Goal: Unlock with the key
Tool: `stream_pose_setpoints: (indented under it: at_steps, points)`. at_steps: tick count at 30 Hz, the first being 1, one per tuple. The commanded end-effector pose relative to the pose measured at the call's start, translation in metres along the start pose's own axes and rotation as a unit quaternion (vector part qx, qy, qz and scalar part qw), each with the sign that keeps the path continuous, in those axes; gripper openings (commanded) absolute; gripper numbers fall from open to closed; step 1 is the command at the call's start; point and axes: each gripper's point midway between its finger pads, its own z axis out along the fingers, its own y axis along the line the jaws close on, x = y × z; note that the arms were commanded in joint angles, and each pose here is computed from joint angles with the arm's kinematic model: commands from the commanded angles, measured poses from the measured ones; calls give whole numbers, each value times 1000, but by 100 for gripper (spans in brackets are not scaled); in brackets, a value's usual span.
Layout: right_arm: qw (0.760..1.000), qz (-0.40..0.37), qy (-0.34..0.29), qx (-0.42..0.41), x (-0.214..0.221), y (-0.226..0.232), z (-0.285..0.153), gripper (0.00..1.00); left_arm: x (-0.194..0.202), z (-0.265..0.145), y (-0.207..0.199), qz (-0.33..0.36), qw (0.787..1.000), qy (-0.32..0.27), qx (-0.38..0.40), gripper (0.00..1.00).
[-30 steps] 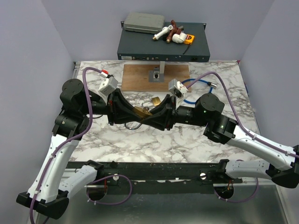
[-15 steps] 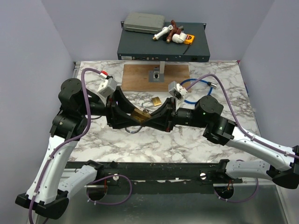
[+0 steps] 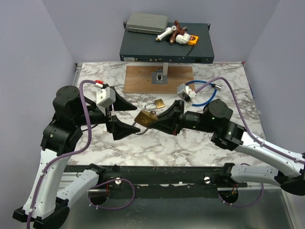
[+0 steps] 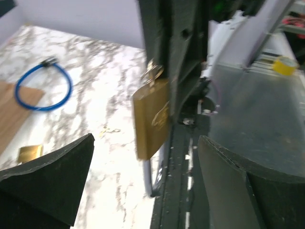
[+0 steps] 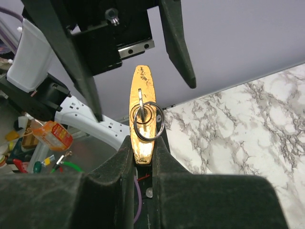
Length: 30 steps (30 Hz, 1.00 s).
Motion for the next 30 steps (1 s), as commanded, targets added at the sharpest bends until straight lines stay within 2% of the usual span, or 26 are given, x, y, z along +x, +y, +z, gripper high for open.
stream_pose_setpoints:
  at_steps: [1, 6, 10, 15, 20, 25, 30]
  points:
    - [996, -36, -77, -5, -51, 17, -13, 1, 23, -16, 33, 49, 991, 32, -118, 88]
    - [996, -42, -81, -7, -56, 17, -11, 1, 47, -15, 22, 52, 994, 40, -85, 86]
    - [995, -44, -85, -7, -56, 15, -6, 1, 56, -12, 16, 49, 996, 43, -61, 80]
    - [995, -42, -87, -1, -55, 10, 0, 1, 55, -10, 14, 73, 996, 37, -46, 67]
    - [995, -38, -92, 10, -55, 5, 4, 1, 58, -7, 14, 107, 993, 41, -34, 49]
    - [993, -33, -101, 44, -55, -10, 7, 1, 67, -7, 12, 156, 985, 58, -33, 37]
    - [990, -27, -111, 83, -57, -26, 11, 1, 72, -6, 13, 175, 982, 65, -35, 23]
